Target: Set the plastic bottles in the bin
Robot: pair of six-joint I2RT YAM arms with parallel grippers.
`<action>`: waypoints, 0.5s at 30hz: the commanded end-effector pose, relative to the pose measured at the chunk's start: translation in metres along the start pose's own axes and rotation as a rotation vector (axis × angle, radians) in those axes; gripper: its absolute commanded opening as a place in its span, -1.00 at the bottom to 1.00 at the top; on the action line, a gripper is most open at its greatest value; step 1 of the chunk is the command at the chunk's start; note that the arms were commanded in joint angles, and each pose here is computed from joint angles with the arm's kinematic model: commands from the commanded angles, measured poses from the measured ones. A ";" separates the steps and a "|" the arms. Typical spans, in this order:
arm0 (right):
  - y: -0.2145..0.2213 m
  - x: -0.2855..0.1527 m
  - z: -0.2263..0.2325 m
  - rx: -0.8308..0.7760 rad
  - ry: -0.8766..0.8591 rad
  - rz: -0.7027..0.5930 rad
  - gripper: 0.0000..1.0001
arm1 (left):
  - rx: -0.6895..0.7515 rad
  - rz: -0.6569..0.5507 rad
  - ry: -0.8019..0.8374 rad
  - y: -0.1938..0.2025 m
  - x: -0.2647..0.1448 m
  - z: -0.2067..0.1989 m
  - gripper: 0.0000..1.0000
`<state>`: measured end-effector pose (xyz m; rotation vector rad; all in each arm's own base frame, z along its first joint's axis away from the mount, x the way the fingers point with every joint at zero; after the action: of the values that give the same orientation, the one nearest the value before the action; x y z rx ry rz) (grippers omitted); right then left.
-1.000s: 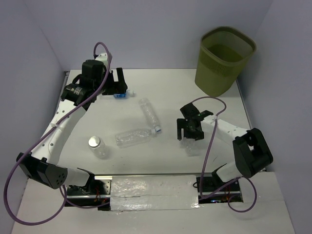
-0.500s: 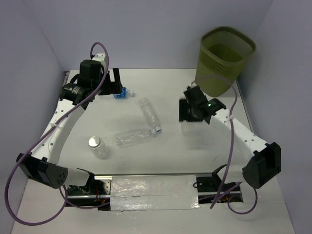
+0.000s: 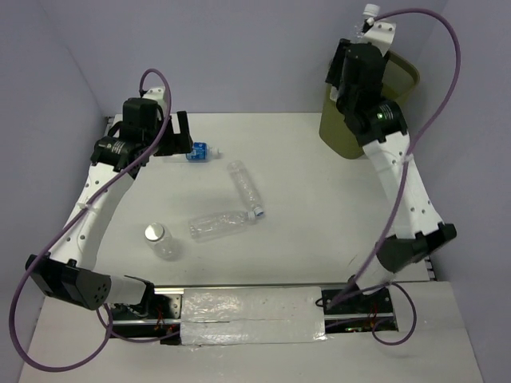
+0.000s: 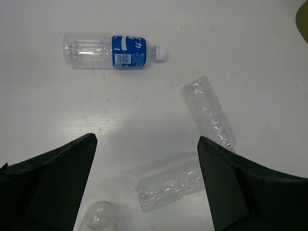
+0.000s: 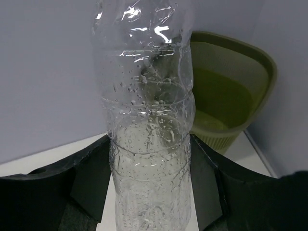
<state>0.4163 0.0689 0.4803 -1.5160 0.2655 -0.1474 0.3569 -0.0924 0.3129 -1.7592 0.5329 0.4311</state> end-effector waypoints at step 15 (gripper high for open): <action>-0.005 0.139 -0.095 0.105 0.384 -0.114 0.36 | -0.013 -0.054 0.085 -0.012 -0.027 -0.010 0.99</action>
<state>0.5261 -0.0458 0.4297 -1.4801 0.5575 -0.4081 0.3463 -0.0950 0.3245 -1.7803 0.5540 0.3827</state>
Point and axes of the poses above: each gripper's point midway between its finger pads, its own x axis out along the fingers, its own z axis along the line the jaws close on, y = z × x, the point moved 1 cm from there along -x, back along the fingers, and after that the axes turned 5 degrees about -x, right-handed, at the moved point
